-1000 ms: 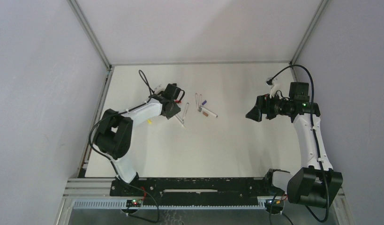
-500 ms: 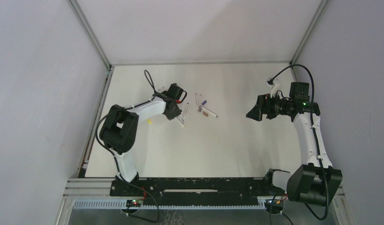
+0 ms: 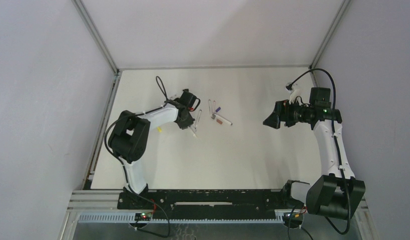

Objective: Insert the pens into the pen caps
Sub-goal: Pick up the pen from the center of the board.

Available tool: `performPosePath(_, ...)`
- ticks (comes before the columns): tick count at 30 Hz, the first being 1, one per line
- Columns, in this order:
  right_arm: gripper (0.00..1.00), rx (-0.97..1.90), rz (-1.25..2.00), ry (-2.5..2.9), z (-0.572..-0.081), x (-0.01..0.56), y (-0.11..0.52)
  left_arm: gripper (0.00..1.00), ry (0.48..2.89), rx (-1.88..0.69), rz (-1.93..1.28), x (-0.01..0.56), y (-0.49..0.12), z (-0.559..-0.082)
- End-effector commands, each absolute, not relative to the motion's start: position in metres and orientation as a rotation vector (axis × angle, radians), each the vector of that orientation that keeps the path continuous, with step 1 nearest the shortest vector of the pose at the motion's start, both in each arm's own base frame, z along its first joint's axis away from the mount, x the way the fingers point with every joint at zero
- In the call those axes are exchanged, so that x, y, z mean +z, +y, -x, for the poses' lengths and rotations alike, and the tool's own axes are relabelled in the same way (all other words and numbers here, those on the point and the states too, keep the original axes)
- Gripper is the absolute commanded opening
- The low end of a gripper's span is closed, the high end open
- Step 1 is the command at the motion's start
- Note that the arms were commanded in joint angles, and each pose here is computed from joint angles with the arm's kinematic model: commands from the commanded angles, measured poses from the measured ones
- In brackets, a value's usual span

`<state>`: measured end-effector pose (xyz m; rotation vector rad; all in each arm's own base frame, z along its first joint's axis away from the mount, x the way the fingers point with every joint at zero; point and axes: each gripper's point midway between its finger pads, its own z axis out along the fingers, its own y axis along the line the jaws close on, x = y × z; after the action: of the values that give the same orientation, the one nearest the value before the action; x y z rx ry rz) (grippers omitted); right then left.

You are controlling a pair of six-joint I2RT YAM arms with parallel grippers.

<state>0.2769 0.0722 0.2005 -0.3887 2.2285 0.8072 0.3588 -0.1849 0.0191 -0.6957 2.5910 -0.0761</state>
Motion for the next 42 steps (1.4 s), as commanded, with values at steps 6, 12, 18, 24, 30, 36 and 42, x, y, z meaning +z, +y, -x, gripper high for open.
performPosePath(6,0.94,0.813,0.383,2.196,-0.28,0.207,0.072,0.24,2.673,-0.033,0.62,0.01,-0.177,-0.332)
performPosePath(12,0.94,0.824,0.384,2.189,-0.279,0.209,0.073,0.24,2.712,0.014,0.594,0.0,-0.164,-0.31)
performPosePath(18,0.94,0.832,0.391,2.182,-0.277,0.211,0.075,0.17,2.746,0.055,0.513,-0.001,-0.154,-0.294)
performPosePath(24,0.94,0.845,0.401,2.172,-0.273,0.212,0.078,0.1,2.72,0.052,0.445,0.016,-0.144,-0.281)
performPosePath(30,0.94,0.864,0.423,2.164,-0.269,0.213,0.083,0.09,2.644,0.0,0.393,0.042,-0.142,-0.281)
performPosePath(36,0.94,0.879,0.442,2.159,-0.268,0.213,0.088,0.11,2.67,0.05,0.37,0.033,-0.137,-0.274)
performPosePath(42,0.94,0.881,0.444,2.158,-0.267,0.212,0.089,0.12,2.699,0.063,0.362,0.019,-0.136,-0.269)
